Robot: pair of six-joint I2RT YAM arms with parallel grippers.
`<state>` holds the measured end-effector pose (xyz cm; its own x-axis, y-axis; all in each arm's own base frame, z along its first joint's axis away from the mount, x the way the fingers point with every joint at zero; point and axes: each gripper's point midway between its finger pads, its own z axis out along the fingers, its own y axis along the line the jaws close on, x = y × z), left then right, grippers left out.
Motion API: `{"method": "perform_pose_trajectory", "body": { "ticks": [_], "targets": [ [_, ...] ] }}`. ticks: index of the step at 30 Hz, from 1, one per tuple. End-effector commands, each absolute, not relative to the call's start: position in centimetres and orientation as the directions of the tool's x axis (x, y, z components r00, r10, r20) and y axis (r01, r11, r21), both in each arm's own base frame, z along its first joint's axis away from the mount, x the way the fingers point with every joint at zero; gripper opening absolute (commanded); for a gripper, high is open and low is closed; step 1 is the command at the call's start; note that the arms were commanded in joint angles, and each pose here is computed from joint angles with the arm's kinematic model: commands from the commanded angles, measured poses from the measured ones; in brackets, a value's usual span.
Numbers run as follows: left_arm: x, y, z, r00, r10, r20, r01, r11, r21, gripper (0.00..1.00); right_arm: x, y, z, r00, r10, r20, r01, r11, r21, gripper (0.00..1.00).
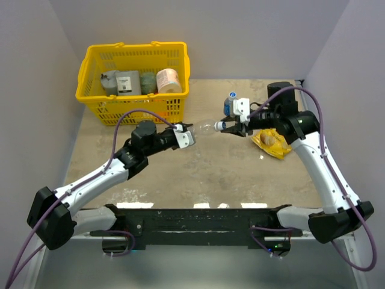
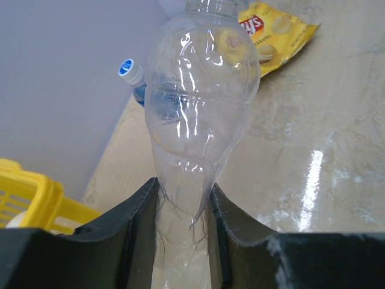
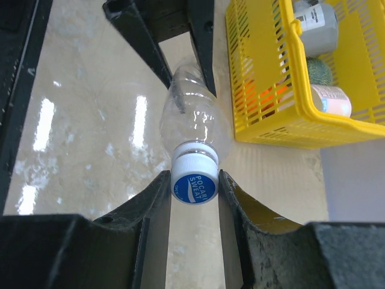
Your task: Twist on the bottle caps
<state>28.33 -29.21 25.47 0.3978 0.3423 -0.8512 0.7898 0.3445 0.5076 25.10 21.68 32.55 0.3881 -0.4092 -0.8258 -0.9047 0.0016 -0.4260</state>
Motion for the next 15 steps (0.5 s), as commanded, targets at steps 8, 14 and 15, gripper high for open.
{"method": "perform_pose_trajectory", "body": {
  "ticks": [8,14,15],
  "targets": [
    [29.3,-29.6,32.9,0.775,0.418,-0.474,0.348,0.343,0.872,0.0,28.5,23.6,31.5,-0.459,-0.187,-0.869,-0.869,0.3,0.394,0.21],
    [28.4,-29.6,33.6,0.81,0.494,-0.315,0.159,0.331,0.93,0.0,30.8,23.6,32.9,-0.774,0.048,-0.631,-0.598,0.269,0.755,0.21],
    [28.9,-29.2,32.9,0.782,0.539,-0.312,0.14,0.336,0.931,0.0,31.4,23.5,33.0,-0.782,0.079,-0.619,-0.583,0.258,0.77,0.21]
  ]
}}
